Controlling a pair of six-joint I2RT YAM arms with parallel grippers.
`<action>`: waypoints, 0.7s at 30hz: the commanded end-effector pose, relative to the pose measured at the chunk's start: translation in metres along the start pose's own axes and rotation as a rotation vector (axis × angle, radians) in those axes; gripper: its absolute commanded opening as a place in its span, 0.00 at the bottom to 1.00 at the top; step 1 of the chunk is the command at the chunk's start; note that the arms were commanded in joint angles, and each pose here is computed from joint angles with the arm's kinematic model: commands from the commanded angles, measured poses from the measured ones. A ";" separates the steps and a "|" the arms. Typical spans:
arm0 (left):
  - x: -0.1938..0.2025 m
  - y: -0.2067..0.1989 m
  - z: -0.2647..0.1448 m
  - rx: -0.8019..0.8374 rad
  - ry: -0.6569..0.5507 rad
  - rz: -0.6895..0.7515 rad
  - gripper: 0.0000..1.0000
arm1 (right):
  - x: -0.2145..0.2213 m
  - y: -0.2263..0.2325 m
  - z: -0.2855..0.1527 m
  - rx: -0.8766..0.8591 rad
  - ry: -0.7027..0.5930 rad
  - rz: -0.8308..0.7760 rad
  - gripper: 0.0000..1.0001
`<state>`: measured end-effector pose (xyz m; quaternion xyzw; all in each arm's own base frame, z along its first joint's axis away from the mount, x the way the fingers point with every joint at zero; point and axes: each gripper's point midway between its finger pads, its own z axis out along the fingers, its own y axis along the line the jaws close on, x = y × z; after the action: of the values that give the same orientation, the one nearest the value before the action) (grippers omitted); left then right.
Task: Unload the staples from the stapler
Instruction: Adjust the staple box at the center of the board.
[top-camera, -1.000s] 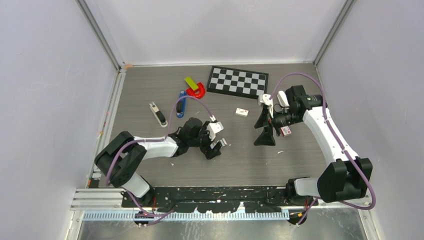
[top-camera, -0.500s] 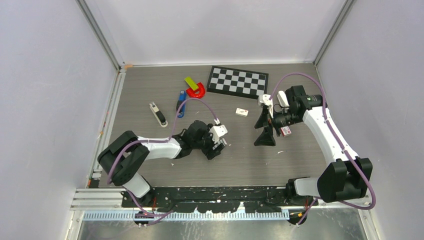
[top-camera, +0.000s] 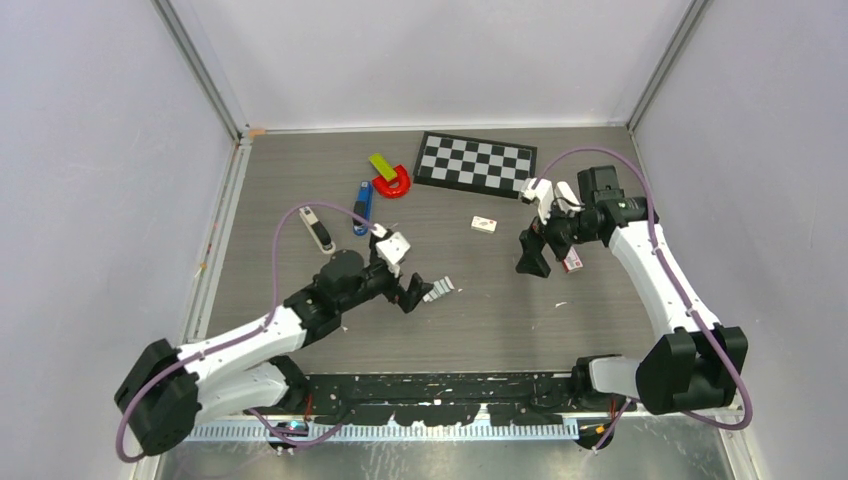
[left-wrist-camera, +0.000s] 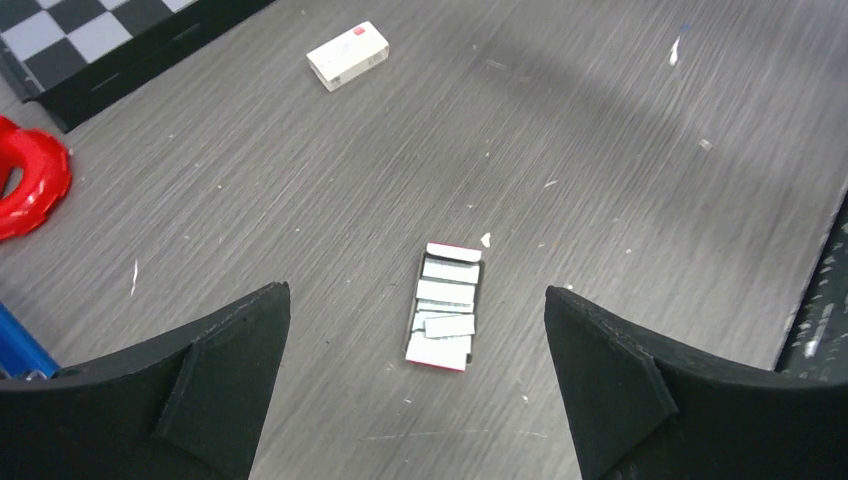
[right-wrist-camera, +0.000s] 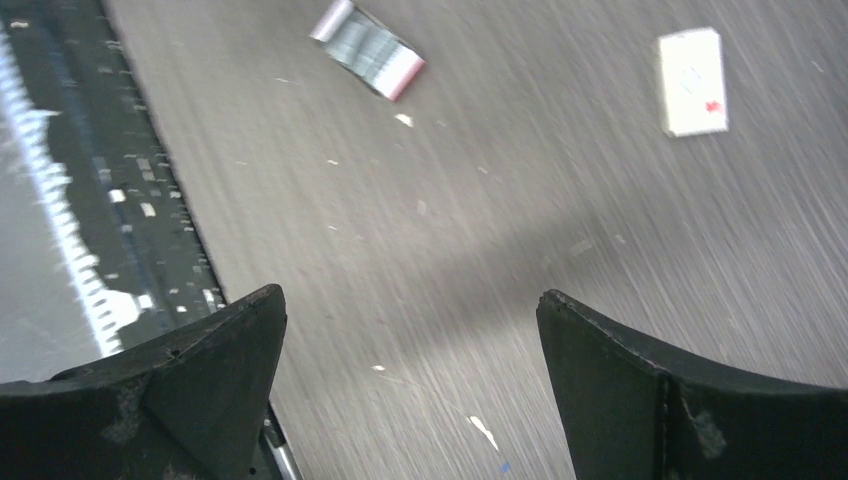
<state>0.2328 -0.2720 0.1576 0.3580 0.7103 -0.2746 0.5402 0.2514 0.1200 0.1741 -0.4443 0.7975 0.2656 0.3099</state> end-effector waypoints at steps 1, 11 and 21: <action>0.000 0.001 -0.019 -0.042 -0.053 -0.127 1.00 | 0.025 -0.045 -0.005 0.271 0.093 0.131 0.99; 0.019 0.008 -0.038 -0.098 -0.042 -0.137 1.00 | 0.071 -0.099 -0.009 0.461 0.207 0.343 0.99; 0.018 0.006 -0.040 -0.095 -0.040 -0.133 1.00 | 0.116 -0.141 -0.008 0.585 0.304 0.503 0.99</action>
<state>0.2091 -0.2339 0.1379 0.2863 0.7446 -0.2815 0.5332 0.3117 0.0052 0.0800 -0.2011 0.9516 0.0537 0.2260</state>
